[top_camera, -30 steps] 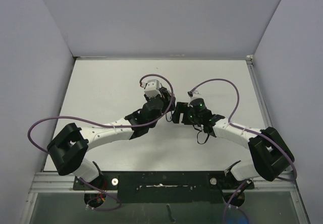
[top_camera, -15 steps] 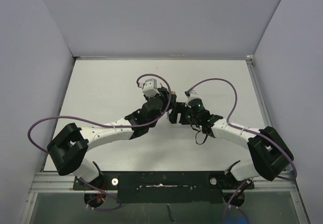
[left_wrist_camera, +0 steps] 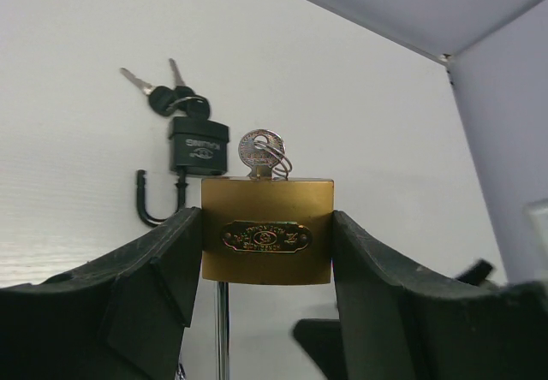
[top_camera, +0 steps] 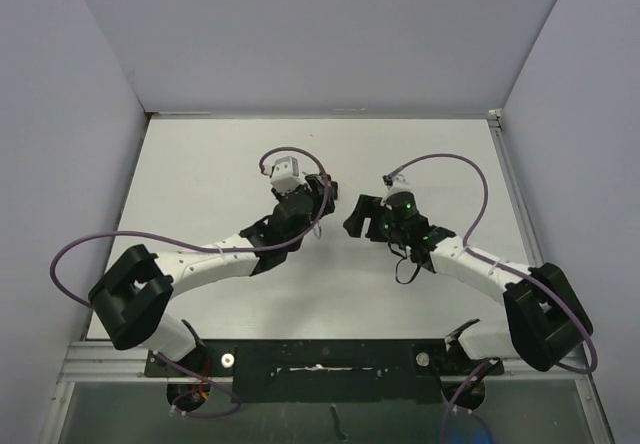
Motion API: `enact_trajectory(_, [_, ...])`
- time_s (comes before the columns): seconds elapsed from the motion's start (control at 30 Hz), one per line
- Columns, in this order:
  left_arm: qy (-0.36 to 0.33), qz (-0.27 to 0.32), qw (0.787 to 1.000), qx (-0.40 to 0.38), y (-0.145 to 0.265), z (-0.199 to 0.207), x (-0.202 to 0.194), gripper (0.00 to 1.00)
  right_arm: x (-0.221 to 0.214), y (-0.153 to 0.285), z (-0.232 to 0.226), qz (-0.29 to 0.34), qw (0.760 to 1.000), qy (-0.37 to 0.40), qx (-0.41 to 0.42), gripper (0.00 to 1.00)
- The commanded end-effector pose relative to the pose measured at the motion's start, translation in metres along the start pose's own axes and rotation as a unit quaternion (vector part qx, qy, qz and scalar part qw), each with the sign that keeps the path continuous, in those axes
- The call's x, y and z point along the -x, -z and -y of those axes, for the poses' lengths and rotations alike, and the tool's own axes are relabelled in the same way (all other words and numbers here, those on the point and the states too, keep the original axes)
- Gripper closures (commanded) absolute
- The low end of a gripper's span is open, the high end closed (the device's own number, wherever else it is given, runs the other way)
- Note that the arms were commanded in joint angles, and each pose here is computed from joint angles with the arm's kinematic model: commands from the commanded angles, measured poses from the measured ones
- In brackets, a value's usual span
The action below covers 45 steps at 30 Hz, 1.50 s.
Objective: Unlock with the key
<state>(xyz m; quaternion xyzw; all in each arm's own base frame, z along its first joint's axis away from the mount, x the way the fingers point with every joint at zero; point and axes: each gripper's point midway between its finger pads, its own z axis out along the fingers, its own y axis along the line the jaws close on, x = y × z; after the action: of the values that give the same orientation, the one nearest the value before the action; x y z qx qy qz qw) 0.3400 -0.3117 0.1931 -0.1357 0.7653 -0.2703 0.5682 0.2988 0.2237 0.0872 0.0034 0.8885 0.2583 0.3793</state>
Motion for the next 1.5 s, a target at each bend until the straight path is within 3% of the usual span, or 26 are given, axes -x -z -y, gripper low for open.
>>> enact_trajectory(0.0, [0.019, 0.073, 0.997, 0.014, 0.006, -0.009, 0.065, 1.00, 0.034, 0.022, 0.012, 0.055, 0.998, -0.014, -0.014, 0.20])
enact_trajectory(0.2, [-0.079, 0.053, 0.990, 0.100, -0.005, -0.066, 0.063, 1.00, 0.050, 0.040, 0.012, 0.076, 0.997, -0.004, -0.012, 0.20])
enact_trajectory(0.47, [-0.134, -0.003, 0.979, 0.155, -0.023, -0.112, 0.048, 1.00, 0.060, 0.050, 0.001, 0.083, 0.997, -0.001, 0.007, 0.20])
enact_trajectory(0.8, [-0.140, -0.058, 0.973, 0.175, -0.043, -0.129, 0.004, 1.00, 0.057, 0.056, 0.001, 0.084, 0.996, -0.004, 0.009, 0.20])
enact_trajectory(1.47, [-0.185, -0.066, 0.968, 0.155, -0.090, -0.142, -0.023, 1.00, 0.052, 0.053, 0.003, 0.078, 0.997, -0.007, 0.010, 0.20])
